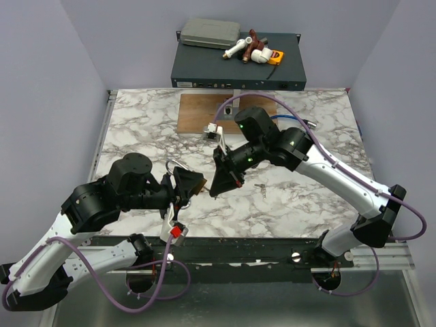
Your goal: Unlock with the key
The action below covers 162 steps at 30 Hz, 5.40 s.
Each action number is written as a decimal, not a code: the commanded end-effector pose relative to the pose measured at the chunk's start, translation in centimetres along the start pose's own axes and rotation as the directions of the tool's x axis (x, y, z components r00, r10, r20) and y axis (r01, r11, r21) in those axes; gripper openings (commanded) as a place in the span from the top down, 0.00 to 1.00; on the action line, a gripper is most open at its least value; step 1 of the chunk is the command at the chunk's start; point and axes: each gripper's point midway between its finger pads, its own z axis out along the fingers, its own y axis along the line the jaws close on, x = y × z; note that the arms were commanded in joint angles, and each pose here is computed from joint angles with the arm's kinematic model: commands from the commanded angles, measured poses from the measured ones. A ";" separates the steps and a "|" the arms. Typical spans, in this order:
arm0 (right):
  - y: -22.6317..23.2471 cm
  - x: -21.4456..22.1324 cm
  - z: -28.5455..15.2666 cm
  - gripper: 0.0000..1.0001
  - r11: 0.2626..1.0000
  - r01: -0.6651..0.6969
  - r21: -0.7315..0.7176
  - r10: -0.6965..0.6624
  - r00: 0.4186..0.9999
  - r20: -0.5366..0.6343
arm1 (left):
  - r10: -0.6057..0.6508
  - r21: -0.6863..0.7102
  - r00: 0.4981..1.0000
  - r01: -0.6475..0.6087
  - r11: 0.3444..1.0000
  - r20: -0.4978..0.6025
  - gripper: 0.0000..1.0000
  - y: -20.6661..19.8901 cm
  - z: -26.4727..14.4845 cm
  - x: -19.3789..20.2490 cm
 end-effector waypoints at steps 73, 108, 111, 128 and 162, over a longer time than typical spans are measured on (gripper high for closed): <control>-0.2 -2.3 1.1 0.99 0.997 0.065 0.049 -0.070 0.992 0.102 | -0.126 -0.138 0.992 0.122 0.983 -0.021 1.00 3.2 1.8 0.5; 1.0 -5.8 -0.7 0.99 0.990 0.105 0.098 -0.131 0.941 0.312 | -0.337 -0.313 0.939 0.340 0.887 0.065 1.00 5.6 1.2 0.2; 1.0 -5.8 -0.8 0.99 0.989 0.103 0.104 -0.131 0.940 0.314 | -0.346 -0.325 0.936 0.347 0.880 0.064 1.00 5.8 1.2 0.4; 0.3 -5.4 0.1 0.99 0.994 0.058 0.090 -0.082 0.951 0.298 | -0.303 -0.309 0.948 0.319 0.896 0.101 1.00 5.7 1.8 -0.3; -3.3 -6.2 0.2 0.57 0.966 -0.049 0.255 -0.020 0.964 0.264 | -0.480 -0.452 0.868 0.480 0.752 0.123 1.00 5.1 2.0 2.1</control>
